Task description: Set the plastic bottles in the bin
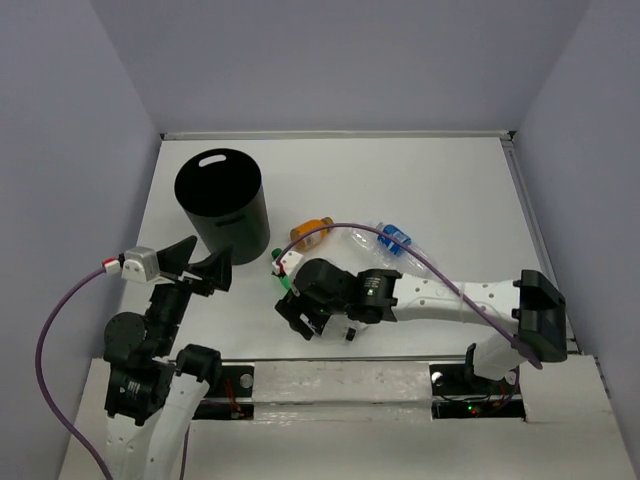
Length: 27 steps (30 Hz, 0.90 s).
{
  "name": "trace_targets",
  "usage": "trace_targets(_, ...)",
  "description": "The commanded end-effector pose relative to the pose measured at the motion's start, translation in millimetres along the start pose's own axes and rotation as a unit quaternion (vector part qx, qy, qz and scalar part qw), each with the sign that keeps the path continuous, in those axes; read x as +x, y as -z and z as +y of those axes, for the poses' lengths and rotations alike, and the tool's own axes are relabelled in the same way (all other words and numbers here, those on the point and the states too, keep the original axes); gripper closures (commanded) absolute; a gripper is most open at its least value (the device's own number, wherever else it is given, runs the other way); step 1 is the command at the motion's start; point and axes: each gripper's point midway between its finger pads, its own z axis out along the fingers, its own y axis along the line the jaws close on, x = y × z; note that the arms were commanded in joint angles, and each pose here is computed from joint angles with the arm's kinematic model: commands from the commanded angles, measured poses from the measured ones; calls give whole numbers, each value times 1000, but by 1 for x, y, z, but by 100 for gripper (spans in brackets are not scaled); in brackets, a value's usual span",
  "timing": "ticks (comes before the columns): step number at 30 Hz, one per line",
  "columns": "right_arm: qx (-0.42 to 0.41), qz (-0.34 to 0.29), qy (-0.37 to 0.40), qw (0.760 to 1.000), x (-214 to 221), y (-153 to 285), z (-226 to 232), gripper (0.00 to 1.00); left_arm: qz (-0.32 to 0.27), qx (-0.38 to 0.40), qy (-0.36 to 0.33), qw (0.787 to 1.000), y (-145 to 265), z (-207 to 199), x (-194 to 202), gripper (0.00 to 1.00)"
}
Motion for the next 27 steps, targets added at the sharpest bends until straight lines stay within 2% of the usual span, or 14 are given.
trace_targets(1, -10, -27, 10, 1000, -25, -6, 12, 20, -49, -67, 5, 997, 8, 19, -29, 1)
trace_targets(5, -5, -7, 12, 1000, -15, -18, 11, 20, -55, -95, 11, 994, 10, 28, -30, 1)
trace_targets(21, 82, 85, 42, 992, 43, -64, -22, 20, -49, -82, 11, 995, 8, 24, -26, 1)
trace_targets(27, 62, 106, 36, 992, 54, -78, -13, 25, -47, -80, 11, 996, 6, 24, -26, 1)
